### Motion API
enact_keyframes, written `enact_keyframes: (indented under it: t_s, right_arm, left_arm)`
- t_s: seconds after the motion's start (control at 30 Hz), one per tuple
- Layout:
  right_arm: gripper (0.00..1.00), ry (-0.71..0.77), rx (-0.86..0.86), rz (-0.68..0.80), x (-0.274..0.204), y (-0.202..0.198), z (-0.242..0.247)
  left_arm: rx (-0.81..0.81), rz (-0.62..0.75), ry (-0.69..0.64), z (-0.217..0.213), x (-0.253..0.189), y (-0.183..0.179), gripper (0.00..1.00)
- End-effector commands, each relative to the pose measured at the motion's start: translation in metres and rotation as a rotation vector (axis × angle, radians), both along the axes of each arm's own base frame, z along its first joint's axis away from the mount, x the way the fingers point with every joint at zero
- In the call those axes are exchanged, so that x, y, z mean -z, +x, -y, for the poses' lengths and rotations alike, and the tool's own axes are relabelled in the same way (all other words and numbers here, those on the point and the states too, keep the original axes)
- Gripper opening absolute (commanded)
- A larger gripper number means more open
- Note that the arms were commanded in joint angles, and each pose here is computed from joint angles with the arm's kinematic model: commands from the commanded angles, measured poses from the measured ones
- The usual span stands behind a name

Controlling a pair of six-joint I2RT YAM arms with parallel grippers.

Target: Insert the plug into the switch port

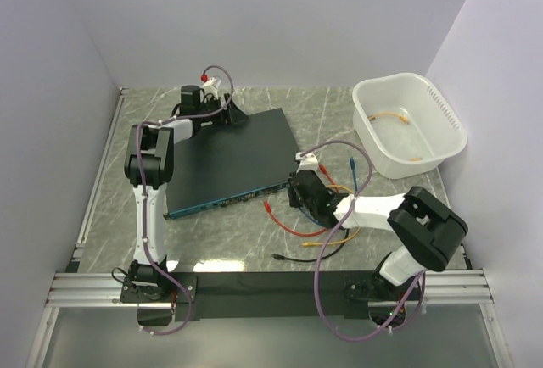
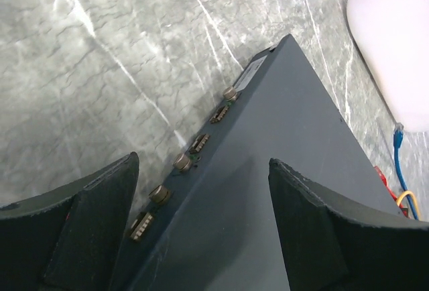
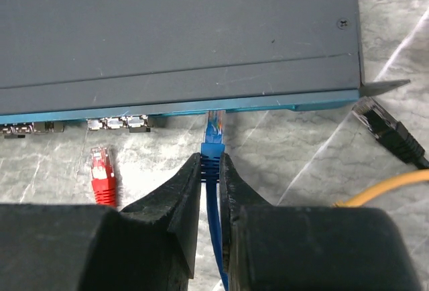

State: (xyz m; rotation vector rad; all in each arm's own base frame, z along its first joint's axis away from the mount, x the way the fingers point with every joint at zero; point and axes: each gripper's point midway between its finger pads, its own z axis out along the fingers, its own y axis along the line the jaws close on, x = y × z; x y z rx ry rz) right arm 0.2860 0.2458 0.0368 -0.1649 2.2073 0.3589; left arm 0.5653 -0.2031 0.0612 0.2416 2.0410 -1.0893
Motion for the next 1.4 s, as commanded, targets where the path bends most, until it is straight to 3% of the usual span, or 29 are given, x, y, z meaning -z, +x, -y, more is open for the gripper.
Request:
enact_keyframes:
  t_s: [0.0,0.33,1.07,1.37]
  right_arm:
    - [0.0,0.125,0.082,0.165,-0.047,0.017,-0.012]
    - [0.0,0.09,0.107,0.175,-0.054,0.021,-0.014]
    - [0.0,0.066,0.149,0.201,-0.039,0.037,-0.029]
    - [0.0,0.072,0.174,0.266,-0.064,0.043,-0.023]
  left_arm:
    - [0.017,-0.205,-0.044,0.004,0.003,-0.035,0.83]
    - [-0.027,-0.207,-0.072,-0.018,0.002,-0.029,0.83]
    - [-0.019,-0.23,-0.116,-0.022,0.004,-0.032,0.83]
    - [0.003,-0.26,-0.125,-0.02,0.012,-0.028,0.82]
